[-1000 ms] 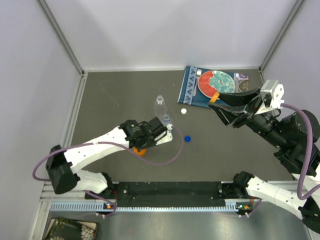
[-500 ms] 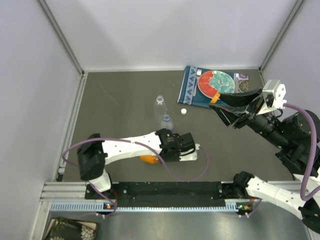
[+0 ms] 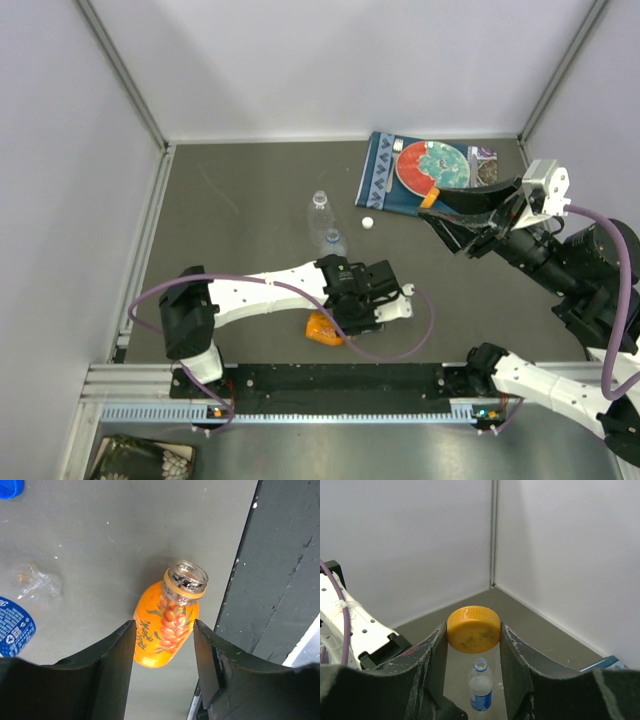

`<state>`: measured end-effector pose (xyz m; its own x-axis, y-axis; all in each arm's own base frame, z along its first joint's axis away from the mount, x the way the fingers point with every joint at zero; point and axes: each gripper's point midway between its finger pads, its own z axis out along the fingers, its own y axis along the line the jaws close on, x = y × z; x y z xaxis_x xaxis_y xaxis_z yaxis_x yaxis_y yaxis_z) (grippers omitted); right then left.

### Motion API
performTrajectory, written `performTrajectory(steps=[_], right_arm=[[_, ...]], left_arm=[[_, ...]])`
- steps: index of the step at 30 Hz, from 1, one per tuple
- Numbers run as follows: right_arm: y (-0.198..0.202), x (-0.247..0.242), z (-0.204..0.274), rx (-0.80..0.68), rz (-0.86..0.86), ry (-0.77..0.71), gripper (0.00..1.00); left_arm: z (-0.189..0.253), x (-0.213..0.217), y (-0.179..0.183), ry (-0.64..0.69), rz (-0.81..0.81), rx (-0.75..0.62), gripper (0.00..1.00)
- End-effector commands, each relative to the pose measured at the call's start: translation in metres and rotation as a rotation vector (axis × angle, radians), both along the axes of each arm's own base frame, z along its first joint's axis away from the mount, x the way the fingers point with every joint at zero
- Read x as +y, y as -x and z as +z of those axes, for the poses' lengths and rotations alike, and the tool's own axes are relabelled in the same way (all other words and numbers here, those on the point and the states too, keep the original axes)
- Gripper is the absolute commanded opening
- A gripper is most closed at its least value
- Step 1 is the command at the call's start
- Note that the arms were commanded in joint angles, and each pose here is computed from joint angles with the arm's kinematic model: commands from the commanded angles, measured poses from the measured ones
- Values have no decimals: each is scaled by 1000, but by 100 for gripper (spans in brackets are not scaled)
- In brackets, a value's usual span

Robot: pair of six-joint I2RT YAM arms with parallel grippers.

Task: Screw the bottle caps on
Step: Adjust the plastic bottle at the center of the board, then pick up the plastic bottle at the center of the board.

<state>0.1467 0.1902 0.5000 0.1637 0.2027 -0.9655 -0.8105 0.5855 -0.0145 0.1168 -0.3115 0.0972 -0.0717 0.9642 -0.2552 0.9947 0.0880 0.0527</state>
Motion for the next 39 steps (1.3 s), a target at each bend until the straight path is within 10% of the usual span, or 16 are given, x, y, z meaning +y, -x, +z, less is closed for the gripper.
performTrajectory(steps=[1,8,15,39], right_arm=[[9,-2,20,-27,25,-36,40],[7,-1,18,-18,21,-28,40],[5,0,16,-13,16,-22,41],[-11,7,19,4,-25,9,41]], left_arm=[[17,-25,1,114,4,16,56],[26,-8,4,137,13,27,65],[46,21,35,228,-20,186,98],[-56,34,50,27,-67,84,98]])
